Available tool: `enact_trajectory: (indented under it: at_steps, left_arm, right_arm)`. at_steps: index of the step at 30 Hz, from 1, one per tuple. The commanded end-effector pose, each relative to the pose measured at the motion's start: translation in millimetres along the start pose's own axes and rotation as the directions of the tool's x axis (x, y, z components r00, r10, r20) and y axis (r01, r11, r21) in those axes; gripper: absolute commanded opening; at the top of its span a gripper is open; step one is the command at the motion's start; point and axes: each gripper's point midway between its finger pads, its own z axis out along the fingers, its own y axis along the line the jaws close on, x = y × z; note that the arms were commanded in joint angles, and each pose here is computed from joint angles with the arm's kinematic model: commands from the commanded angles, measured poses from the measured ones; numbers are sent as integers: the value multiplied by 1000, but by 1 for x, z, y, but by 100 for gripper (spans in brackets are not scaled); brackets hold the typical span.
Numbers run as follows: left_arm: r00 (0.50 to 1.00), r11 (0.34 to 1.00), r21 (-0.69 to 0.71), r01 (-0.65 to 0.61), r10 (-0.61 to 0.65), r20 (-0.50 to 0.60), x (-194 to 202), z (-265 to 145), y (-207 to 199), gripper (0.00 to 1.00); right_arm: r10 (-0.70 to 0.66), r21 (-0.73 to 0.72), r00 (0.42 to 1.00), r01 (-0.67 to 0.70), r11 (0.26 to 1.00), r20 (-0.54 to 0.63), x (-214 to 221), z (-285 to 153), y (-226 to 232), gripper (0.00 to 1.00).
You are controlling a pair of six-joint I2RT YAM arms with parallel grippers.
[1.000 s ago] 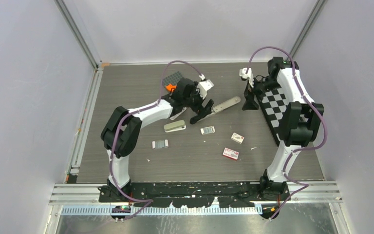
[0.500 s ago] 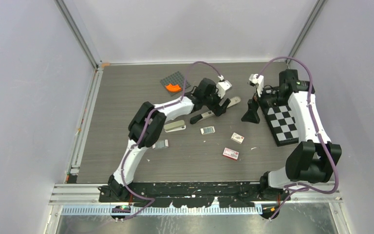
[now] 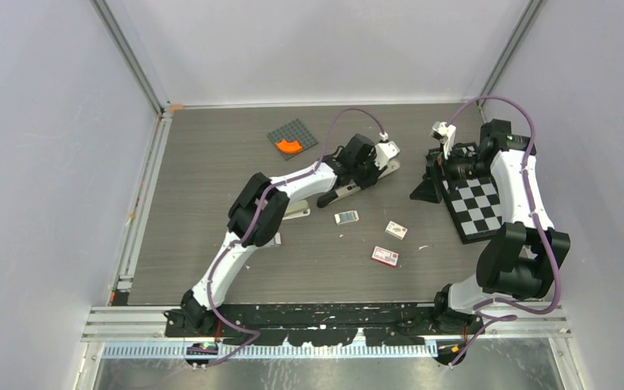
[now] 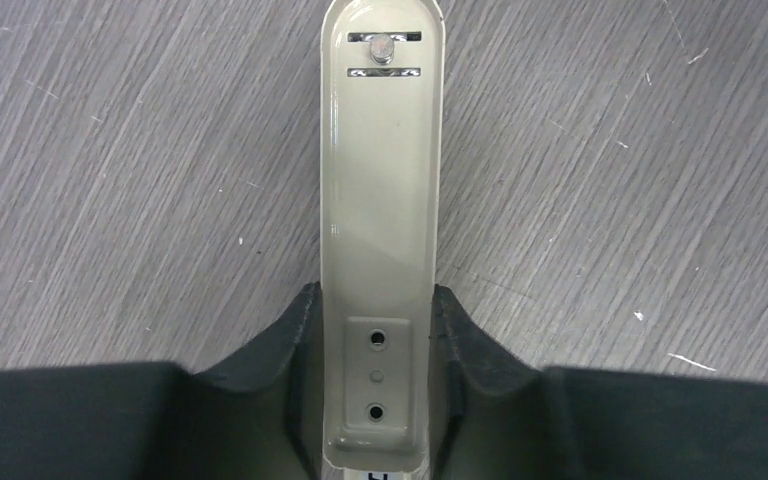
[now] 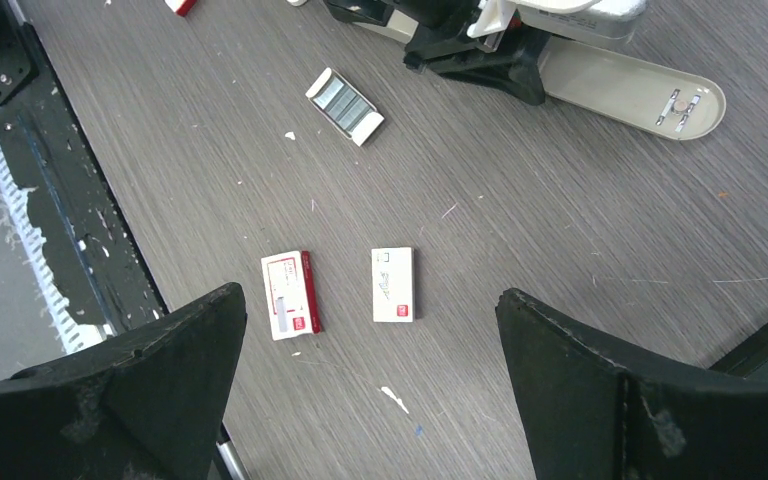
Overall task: Unload the staples from the stapler
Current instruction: Unload the staple at the center of the board.
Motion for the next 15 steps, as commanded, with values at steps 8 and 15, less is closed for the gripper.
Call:
enact_trajectory:
  at_steps: [8, 15]
  left_arm:
    - [961, 997, -74, -32, 51, 272, -92, -59, 12, 0]
    - [922, 997, -71, -17, 43, 384, -115, -88, 9, 0]
  right_arm:
    - [-28, 4, 998, 28, 1000, 62, -12, -12, 6, 100]
    - [-26, 4, 998, 26, 1000, 65, -11, -13, 6, 100]
